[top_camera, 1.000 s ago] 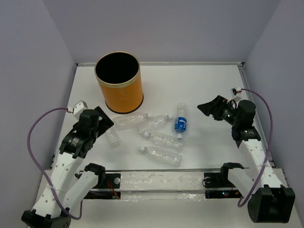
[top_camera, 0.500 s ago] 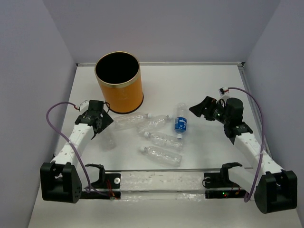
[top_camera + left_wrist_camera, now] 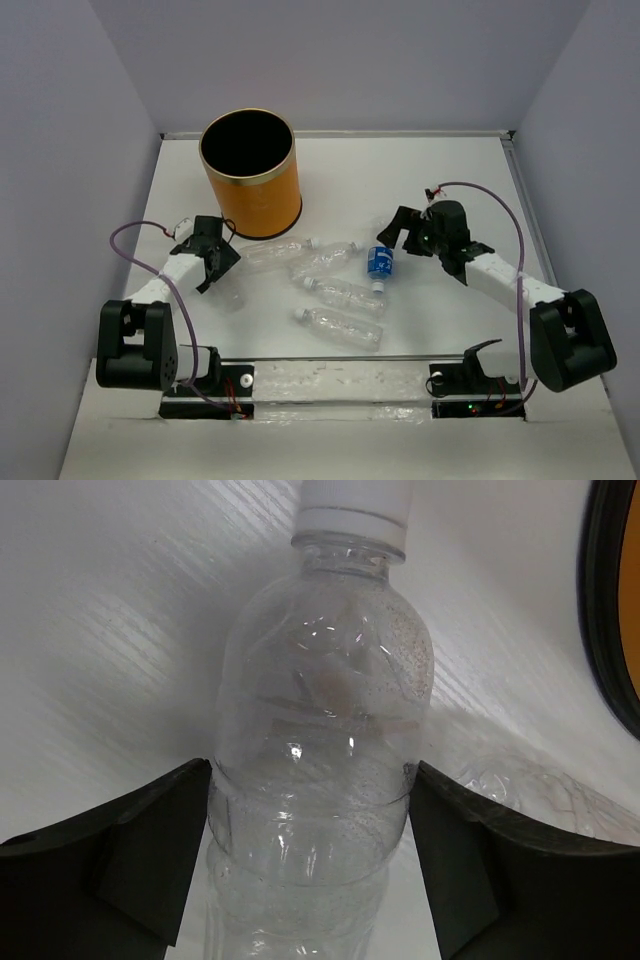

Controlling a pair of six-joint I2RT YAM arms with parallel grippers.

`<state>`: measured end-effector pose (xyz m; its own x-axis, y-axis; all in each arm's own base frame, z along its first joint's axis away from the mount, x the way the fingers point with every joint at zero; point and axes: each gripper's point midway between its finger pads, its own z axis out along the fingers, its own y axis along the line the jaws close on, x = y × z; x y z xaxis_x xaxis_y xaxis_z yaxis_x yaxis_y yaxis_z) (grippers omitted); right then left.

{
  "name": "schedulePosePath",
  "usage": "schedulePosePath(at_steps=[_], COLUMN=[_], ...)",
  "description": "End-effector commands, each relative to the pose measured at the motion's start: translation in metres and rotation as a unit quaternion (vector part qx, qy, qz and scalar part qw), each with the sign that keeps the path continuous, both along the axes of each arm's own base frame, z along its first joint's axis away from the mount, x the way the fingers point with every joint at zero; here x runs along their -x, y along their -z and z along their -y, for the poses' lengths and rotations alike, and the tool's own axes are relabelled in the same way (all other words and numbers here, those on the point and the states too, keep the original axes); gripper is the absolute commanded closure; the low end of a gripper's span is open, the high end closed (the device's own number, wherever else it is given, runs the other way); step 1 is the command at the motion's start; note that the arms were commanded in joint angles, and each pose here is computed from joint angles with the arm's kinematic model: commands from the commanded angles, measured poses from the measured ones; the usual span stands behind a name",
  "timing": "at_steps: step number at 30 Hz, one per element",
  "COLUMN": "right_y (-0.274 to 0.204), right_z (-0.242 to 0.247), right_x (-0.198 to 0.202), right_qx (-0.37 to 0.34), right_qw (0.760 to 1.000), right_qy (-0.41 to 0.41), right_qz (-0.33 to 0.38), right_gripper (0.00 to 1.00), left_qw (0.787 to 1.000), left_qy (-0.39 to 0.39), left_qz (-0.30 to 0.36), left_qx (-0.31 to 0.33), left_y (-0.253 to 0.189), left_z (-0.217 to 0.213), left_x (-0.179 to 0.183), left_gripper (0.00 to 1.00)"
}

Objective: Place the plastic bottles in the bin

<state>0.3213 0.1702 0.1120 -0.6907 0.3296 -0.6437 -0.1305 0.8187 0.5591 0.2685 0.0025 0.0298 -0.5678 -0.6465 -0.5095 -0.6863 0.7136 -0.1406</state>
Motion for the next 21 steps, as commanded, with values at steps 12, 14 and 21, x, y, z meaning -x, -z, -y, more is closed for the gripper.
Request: schedulePosePath(at_steps=[12,14,21], right_y=[0.031,0.042,0.028], right_z=[0.003,0.001,0.006], right_x=[-0.086,-0.087,-0.093], right_qx=[0.109,0.109,0.11], right_qw=[0.991,0.991,0.989], right_qy=[0.083,0.08,0.099], right_qz=[0.012,-0.002,0.018], right_gripper=[0.03,0.06,0.45], left_qw=[0.993,0.988,0.959], left_qy=[-0.04,-0.039,-0.005], left_qz=[0.11,0.147,0.282], left_qx=[-0.007,-0.01,0.023], left_y=[-0.031,-0.055,-0.132], left_z=[-0.012,-0.014,-0.002], left_x=[0.0,0.001,0.008], left_gripper=[0.31,0.32,0.35])
